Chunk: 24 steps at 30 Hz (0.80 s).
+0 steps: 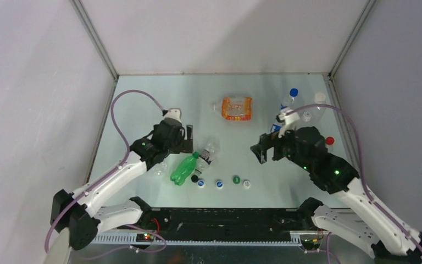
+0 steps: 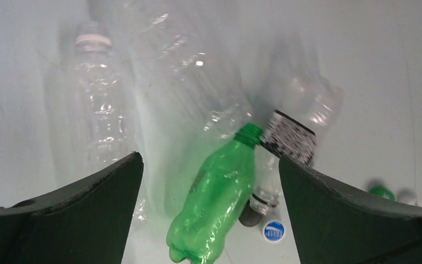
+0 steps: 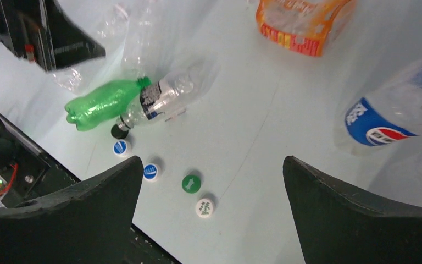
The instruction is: Screw on the bottle caps
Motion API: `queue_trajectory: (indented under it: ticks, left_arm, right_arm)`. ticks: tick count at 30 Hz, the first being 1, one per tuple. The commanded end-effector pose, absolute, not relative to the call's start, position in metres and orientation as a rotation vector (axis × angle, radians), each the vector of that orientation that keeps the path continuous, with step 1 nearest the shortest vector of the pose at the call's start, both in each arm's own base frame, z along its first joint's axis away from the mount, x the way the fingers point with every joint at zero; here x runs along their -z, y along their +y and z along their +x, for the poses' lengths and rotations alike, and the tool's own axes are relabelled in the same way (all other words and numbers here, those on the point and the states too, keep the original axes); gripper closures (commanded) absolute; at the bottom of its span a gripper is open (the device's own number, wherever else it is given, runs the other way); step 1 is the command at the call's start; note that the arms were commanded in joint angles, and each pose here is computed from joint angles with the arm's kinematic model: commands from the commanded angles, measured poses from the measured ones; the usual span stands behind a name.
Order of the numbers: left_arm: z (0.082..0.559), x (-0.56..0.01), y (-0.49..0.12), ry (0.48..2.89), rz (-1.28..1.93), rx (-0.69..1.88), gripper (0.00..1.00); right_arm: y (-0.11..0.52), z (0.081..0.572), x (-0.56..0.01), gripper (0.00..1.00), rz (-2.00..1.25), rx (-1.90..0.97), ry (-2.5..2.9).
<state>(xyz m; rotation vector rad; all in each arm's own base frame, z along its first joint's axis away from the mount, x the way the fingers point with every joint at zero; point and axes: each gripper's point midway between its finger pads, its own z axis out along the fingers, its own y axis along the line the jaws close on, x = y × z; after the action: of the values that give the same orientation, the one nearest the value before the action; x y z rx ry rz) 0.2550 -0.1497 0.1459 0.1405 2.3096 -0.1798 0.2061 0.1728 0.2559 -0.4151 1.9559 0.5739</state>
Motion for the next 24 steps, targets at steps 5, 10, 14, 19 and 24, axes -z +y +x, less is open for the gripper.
queue_trajectory:
  ticks: [5, 10, 14, 19, 24]
  left_arm:
    - [0.302, -0.135, -0.130, 2.354, -0.335, 0.130, 0.00]
    - [0.323, -0.117, -0.127, 2.369, -0.466, 0.077, 0.02]
    - [0.337, -0.098, -0.122, 2.382, -0.562, 0.052, 0.03]
    - [0.352, -0.069, -0.125, 2.437, -0.607, 0.034, 0.05]
    - [0.363, -0.053, -0.131, 2.458, -0.625, 0.035, 0.08]
  right_arm:
    - [0.213, 0.214, -0.239, 0.01, -0.463, -0.467, 2.104]
    - [0.230, 0.210, -0.235, 0.01, -0.432, -0.525, 2.154]
    - [0.238, 0.207, -0.235, 0.01, -0.475, -0.582, 2.122]
    - [0.248, 0.201, -0.225, 0.01, -0.561, -0.612, 2.131]
    - [0.255, 0.201, -0.208, 0.01, -0.596, -0.596, 2.183]
